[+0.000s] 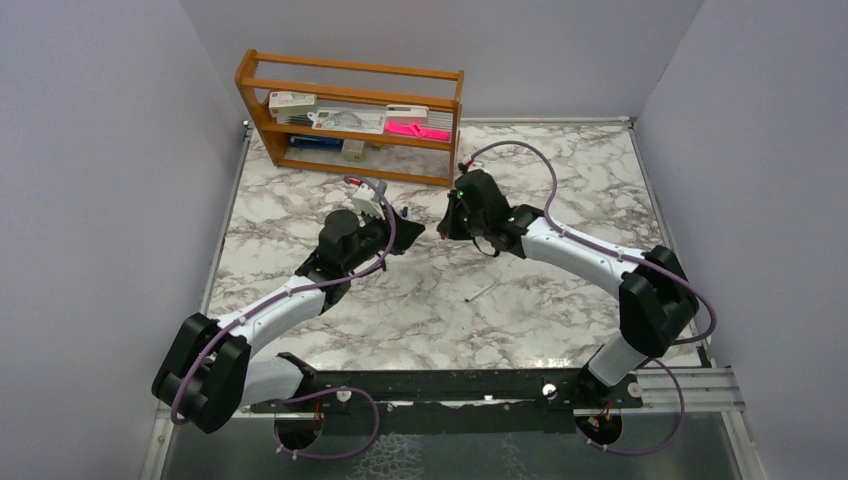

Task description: Insert the pens into the pen caps

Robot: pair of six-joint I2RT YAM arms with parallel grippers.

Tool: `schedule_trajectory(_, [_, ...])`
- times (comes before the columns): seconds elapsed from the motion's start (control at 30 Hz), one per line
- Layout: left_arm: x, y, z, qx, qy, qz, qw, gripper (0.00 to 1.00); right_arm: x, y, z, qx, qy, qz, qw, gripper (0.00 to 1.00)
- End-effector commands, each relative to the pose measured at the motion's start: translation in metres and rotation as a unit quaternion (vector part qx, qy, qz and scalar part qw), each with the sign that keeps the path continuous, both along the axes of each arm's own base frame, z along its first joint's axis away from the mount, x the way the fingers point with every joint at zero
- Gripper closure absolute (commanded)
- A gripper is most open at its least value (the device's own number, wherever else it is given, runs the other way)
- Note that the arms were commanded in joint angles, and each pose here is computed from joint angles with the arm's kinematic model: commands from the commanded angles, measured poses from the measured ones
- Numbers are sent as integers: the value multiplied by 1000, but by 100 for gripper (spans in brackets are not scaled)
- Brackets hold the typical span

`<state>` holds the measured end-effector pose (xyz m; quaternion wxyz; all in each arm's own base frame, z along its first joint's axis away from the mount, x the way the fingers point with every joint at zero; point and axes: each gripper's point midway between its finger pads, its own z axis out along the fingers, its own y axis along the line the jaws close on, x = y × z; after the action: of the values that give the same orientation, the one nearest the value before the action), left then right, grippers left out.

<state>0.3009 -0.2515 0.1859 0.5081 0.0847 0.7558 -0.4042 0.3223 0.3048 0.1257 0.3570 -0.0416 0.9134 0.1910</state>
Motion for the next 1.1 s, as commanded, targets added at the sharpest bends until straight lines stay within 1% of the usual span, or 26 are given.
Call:
schedule_trajectory(0.0, [-10,-15,26,-52,-13,-48,997,100,23,15,54,100,-61,63,991,99])
schedule_trajectory(0.17, [-24,-26,46,-84,-31,-99,991,100,38,5,118,191,-144,90,967,99])
schedule_trajectory(0.23, [-33,-28,52,-98,-55,-120,986,100,43,-2,137,197,-174,79,962,99])
schedule_trajectory(0.33, [-43,-31,58,-116,-81,-151,978,100,44,1,160,202,-213,101,951,99])
schedule_trajectory(0.47, [-56,-40,72,-151,-105,-202,962,100,33,8,179,232,-232,130,936,99])
schedule_trajectory(0.57, [-57,-43,78,-174,-113,-210,955,100,13,3,201,276,-282,148,907,99])
schedule_trajectory(0.63, [-58,-44,86,-190,-125,-217,949,100,-3,-4,219,314,-332,154,876,99])
schedule_trajectory(0.67, [-60,-45,89,-197,-129,-223,946,100,-9,-7,225,325,-349,158,865,99])
schedule_trajectory(0.7, [-61,-47,92,-201,-135,-230,943,100,-15,-7,229,329,-356,170,858,99])
schedule_trajectory(0.8, [-59,-54,98,-203,-143,-248,937,100,-22,1,235,327,-352,204,853,99])
schedule_trajectory(0.9, [-56,-60,97,-199,-145,-256,935,100,-30,3,241,341,-358,221,840,99])
schedule_trajectory(1.07, [-54,-62,99,-203,-148,-251,935,100,-36,6,243,349,-357,238,833,99])
